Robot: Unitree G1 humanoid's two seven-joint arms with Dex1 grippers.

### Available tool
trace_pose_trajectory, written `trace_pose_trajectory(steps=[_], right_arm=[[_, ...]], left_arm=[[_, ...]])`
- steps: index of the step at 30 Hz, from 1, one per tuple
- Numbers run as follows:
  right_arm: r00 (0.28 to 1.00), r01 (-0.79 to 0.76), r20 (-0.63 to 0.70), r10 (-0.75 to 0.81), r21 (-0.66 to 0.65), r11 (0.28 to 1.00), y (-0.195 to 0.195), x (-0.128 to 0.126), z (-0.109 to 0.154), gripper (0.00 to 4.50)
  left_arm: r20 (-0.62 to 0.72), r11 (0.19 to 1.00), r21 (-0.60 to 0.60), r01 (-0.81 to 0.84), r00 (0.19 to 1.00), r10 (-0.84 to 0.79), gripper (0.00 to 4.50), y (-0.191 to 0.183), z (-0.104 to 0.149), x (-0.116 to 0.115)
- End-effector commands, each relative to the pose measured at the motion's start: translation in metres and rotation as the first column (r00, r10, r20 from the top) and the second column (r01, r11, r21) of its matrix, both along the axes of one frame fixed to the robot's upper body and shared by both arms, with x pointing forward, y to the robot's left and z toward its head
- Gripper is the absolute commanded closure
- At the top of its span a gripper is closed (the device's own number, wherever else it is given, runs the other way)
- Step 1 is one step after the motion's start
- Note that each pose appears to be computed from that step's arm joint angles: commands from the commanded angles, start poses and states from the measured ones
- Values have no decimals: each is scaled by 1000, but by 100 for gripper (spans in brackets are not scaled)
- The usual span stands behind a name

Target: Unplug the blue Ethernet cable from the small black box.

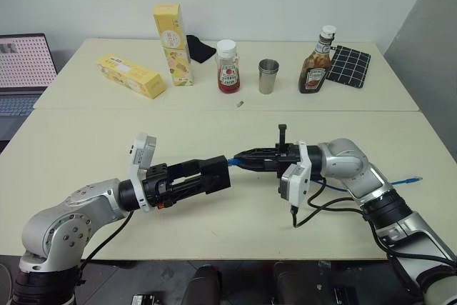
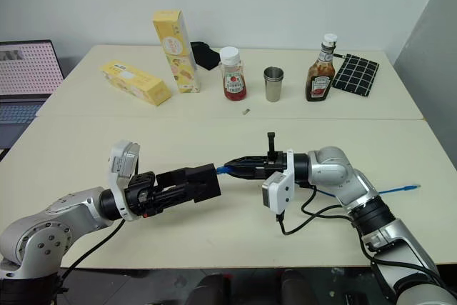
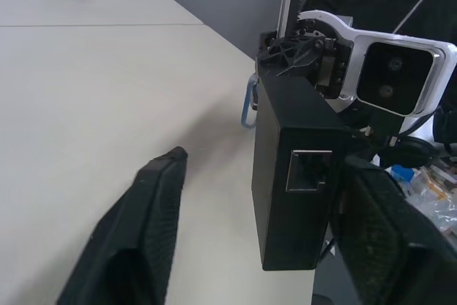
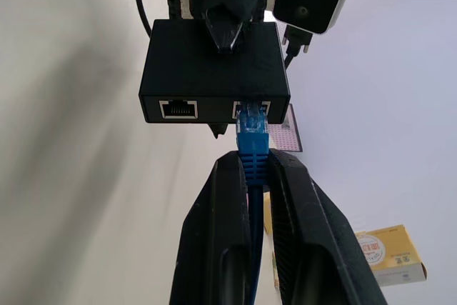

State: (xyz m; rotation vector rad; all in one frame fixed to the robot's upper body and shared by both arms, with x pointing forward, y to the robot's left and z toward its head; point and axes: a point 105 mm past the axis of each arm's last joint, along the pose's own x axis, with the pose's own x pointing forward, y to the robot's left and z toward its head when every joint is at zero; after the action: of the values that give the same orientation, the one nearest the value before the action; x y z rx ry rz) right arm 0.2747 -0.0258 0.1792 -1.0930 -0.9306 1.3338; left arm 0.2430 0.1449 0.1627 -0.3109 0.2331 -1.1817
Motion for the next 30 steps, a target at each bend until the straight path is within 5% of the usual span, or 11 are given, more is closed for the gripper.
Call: trace_pose_trajectory(steps=[1, 9, 16, 21, 23, 27, 30], right_arm=[[997, -44, 67, 42, 30, 999, 5, -7, 11, 439], [991, -65, 117, 62, 24, 998, 5, -11, 9, 439], [992, -22, 124, 22, 2, 1000, -8, -6, 6, 258], [984, 43, -173, -48, -32, 999, -27, -8, 9, 164], [921, 90, -380, -86, -7, 996, -28, -8, 19, 164], [668, 145, -740, -76, 29, 989, -22, -9, 28, 164], [483, 146, -876, -20, 58, 988, -12, -9, 36, 164]], left_arm=[[29, 999, 10, 47, 998, -47, 236, -8, 5, -5], [24, 999, 29, 36, 999, -37, 372, -5, 3, -3], [14, 999, 37, 34, 999, -34, 372, -1, 4, 0], [55, 995, 83, 47, 997, -52, 372, 2, 1, 7], [114, 993, 107, 56, 991, -68, 372, 2, 2, 12], [206, 986, 133, 96, 971, -122, 372, -1, 1, 21], [224, 976, 161, 149, 957, -183, 372, -4, -3, 23]])
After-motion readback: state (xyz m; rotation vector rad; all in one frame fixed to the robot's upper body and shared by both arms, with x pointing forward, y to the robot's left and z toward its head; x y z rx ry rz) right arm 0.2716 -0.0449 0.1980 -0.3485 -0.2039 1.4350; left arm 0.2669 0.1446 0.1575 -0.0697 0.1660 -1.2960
